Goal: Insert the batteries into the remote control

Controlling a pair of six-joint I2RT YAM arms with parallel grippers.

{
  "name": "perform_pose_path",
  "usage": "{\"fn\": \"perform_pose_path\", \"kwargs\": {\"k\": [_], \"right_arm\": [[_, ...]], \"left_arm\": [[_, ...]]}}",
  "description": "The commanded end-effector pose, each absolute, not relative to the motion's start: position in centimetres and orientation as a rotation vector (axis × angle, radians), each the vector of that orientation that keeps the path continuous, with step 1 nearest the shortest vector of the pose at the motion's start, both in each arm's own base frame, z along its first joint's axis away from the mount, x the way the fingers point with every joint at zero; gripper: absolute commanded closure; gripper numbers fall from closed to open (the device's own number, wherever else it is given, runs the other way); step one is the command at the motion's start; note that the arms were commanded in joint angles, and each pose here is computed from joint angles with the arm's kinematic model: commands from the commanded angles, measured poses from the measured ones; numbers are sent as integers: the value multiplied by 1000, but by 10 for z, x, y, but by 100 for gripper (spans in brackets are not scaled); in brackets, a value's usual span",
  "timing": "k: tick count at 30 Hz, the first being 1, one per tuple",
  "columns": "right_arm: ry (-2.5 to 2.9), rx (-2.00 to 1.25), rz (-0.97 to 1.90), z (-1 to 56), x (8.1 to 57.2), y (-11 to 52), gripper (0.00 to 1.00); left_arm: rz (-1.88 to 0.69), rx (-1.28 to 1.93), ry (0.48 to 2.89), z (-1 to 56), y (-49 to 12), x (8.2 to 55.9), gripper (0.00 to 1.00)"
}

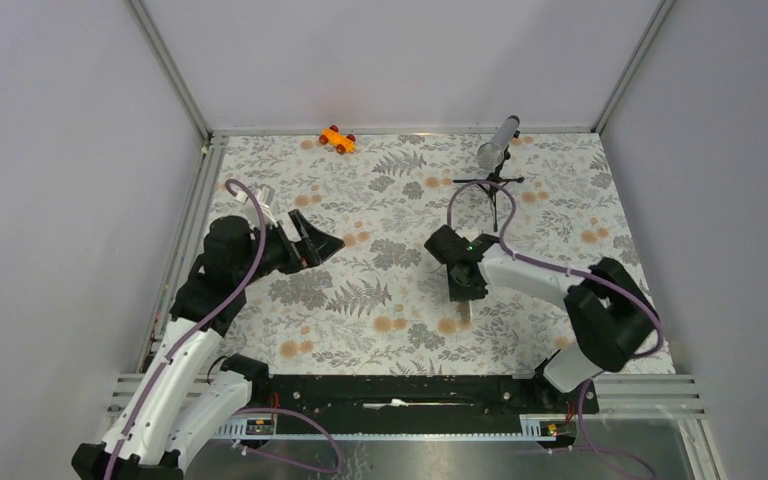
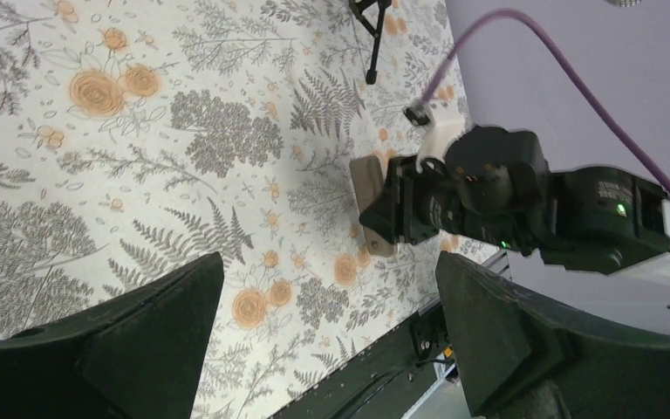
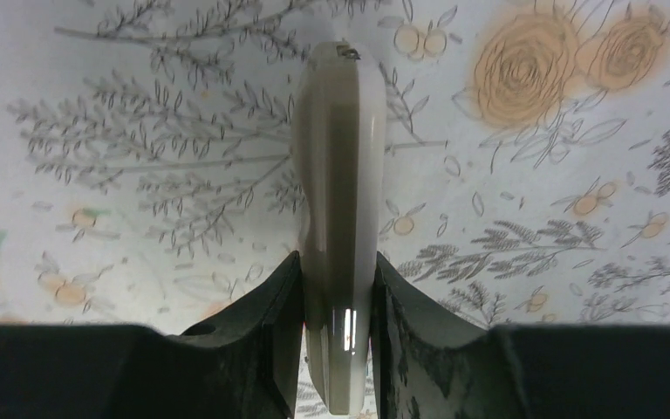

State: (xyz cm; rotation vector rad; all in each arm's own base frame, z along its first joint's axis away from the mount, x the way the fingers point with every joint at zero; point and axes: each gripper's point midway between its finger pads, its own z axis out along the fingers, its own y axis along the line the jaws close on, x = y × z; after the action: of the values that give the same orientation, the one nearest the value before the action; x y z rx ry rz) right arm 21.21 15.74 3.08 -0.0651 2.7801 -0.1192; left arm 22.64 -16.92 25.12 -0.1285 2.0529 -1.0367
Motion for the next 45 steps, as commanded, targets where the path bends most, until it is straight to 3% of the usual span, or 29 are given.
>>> {"fn": "perform_pose_path", "kwargs": {"k": [1,5,6,8,10,19,25,34,45], "right_arm": [[2745,-118,-377,36,237,142,79],[2787,-183,-522,24,241,141,71],[2789,-193,-554,22,242,141,65],[2786,-202,-564,22,245,147,43],[2790,-195,-498,24,247,160,34],[2751,-94,-96,78,241,196,18],[2480,49,171,163,224,169,1],[1959,322,285,313,180,58,1],[1670,442,360,378,129,-21,0]], "left_arm": [[-952,-125,1967,274,-153,220,1],[-873,-140,1929,286,-136,210,1],[-854,-140,1927,288,-133,208,1],[-809,-138,1930,292,-125,202,1],[-757,-157,1944,291,-116,197,1],[-751,-127,1923,303,-108,172,1],[-803,-58,1956,310,-117,160,1],[-626,-116,1872,336,-84,157,1],[-483,-223,1782,358,-50,151,1]]}}
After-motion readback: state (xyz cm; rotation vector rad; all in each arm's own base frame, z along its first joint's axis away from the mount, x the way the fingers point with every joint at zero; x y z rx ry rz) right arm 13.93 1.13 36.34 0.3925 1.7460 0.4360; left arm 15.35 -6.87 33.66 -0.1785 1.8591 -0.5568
